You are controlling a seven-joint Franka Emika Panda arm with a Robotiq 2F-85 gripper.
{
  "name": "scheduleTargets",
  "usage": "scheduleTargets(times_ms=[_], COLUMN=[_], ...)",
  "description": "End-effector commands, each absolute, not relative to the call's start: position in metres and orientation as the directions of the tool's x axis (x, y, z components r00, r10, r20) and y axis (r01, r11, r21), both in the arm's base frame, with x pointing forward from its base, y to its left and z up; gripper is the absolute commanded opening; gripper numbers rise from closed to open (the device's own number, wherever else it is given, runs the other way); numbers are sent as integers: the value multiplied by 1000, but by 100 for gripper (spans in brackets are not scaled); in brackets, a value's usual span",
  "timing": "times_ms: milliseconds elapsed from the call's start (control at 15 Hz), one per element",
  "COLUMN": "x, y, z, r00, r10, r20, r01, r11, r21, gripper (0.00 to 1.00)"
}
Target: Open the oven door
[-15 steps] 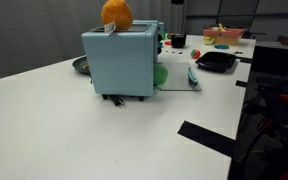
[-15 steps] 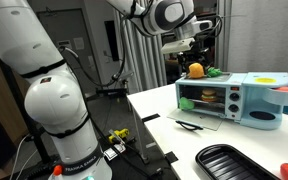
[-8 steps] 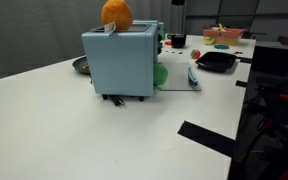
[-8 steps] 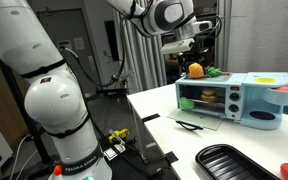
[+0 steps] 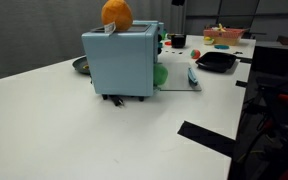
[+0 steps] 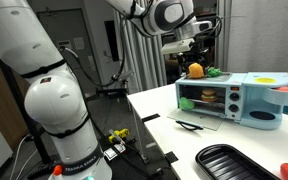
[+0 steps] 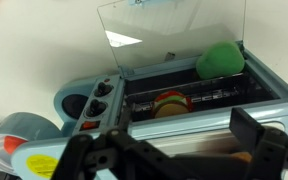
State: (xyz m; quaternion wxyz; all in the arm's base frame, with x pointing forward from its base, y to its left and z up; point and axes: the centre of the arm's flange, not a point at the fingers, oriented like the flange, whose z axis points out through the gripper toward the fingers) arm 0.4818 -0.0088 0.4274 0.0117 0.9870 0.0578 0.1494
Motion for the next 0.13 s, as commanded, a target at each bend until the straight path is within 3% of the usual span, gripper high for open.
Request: scheduleTargets(times_ms=[0, 67], x=[482, 482], y=[-9, -9], z=[427, 427], r00=[949, 949], r10=[118, 118], r20=[294, 294], r01=[111, 111], r11=[-993, -993], r21=[40, 40], gripper=[100, 100])
